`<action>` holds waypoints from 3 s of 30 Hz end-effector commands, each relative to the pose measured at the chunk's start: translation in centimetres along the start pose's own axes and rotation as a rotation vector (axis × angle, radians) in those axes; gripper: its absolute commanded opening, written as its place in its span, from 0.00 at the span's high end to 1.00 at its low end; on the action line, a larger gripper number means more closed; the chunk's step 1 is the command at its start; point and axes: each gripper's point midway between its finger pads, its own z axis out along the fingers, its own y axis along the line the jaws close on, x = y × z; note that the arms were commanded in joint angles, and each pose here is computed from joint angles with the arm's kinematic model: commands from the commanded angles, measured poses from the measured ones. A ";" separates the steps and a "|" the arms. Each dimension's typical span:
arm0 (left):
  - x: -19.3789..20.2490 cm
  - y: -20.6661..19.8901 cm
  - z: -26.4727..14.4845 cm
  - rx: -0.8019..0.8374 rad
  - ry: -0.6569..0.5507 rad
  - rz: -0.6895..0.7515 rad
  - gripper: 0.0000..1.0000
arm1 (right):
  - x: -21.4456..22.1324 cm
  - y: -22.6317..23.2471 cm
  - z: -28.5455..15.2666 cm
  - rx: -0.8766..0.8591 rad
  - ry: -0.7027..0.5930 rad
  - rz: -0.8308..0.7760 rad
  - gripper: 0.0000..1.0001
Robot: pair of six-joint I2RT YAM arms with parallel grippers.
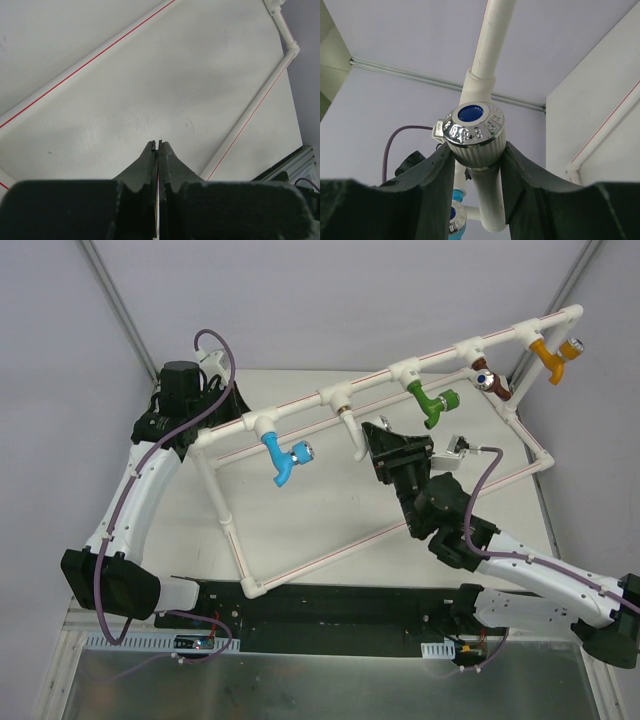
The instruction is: Install the water faucets
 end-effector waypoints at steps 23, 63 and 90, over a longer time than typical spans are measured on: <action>4.9 1.6 1.3 -0.054 0.160 -0.046 1.00 | -1.3 -7.2 -0.9 0.209 -0.055 0.293 0.71; 4.9 1.8 1.1 -0.063 0.154 -0.027 1.00 | -4.4 0.0 -9.2 -0.741 0.035 -1.799 0.13; 4.7 2.0 1.0 -0.069 0.150 -0.036 1.00 | 0.9 2.9 -3.3 -0.973 -0.032 -2.481 0.15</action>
